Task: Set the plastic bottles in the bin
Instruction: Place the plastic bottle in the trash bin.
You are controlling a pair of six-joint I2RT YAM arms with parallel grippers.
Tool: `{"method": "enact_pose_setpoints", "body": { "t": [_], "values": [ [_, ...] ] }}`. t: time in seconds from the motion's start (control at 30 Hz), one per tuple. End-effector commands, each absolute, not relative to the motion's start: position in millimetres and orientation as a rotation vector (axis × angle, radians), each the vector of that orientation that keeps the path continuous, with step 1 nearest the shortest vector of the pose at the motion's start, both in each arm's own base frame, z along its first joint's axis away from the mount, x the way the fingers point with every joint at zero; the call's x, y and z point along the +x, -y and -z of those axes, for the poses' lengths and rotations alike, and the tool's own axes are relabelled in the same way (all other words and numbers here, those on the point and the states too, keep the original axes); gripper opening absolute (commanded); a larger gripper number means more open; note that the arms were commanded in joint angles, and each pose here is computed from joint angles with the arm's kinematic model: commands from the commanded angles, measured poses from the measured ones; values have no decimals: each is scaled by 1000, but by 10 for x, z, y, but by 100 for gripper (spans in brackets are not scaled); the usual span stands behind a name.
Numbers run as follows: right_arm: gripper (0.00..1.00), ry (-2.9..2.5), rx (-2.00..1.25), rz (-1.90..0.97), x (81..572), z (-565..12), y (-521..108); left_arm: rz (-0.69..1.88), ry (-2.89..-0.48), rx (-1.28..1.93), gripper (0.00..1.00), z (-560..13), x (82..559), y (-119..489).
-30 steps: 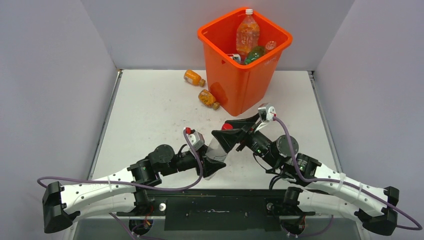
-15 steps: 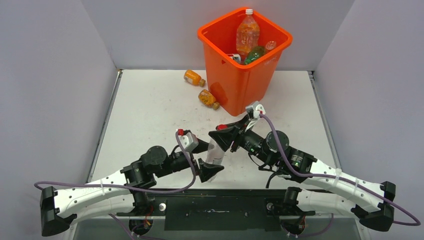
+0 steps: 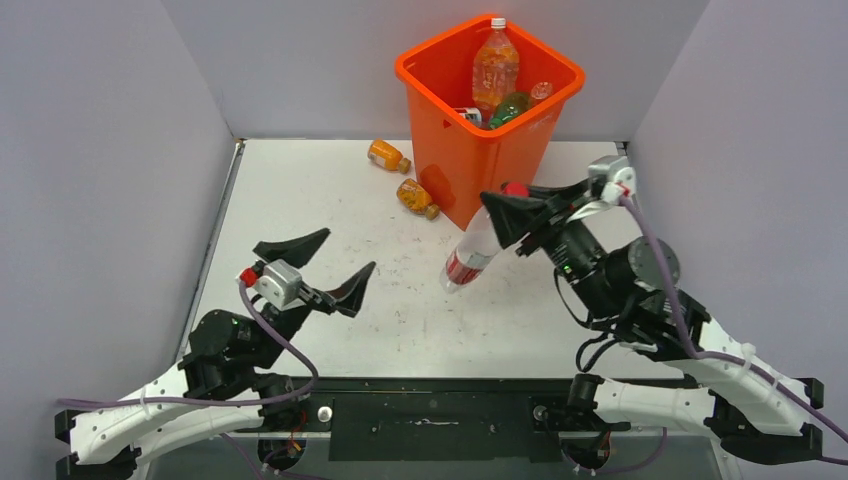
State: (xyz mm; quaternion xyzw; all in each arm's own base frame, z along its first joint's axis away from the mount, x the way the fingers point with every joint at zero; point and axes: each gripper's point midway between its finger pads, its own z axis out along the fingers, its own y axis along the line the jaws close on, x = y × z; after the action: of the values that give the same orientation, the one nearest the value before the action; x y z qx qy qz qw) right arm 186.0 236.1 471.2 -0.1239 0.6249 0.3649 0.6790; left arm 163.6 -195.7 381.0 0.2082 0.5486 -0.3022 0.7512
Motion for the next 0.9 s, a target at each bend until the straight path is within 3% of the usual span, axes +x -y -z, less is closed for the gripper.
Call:
{"method": "enact_pose_setpoints", "body": {
  "t": [0.0,0.13,0.37,0.47,0.63,0.87],
  "values": [
    [5,-1292,-91,-521,2137,-5301,-1776,258,-1223,270,96,-3732,1983,1299],
    [5,-1191,77,-401,2257,-5709,-1481,132,-1267,141,96,-3407,2085,1023],
    [5,-1050,196,-343,2626,-6329,-1514,182,-1259,110,96,-3382,2071,969],
    [5,-1012,215,-327,3054,-6547,-1543,196,-1263,125,96,-3361,2084,1009],
    [5,-869,345,-356,3772,-6676,-1050,191,-1274,141,96,-3343,2110,1039],
    [5,-843,275,-438,4632,-6508,-1234,178,-1278,119,96,-3321,2169,987]
  ]
}}
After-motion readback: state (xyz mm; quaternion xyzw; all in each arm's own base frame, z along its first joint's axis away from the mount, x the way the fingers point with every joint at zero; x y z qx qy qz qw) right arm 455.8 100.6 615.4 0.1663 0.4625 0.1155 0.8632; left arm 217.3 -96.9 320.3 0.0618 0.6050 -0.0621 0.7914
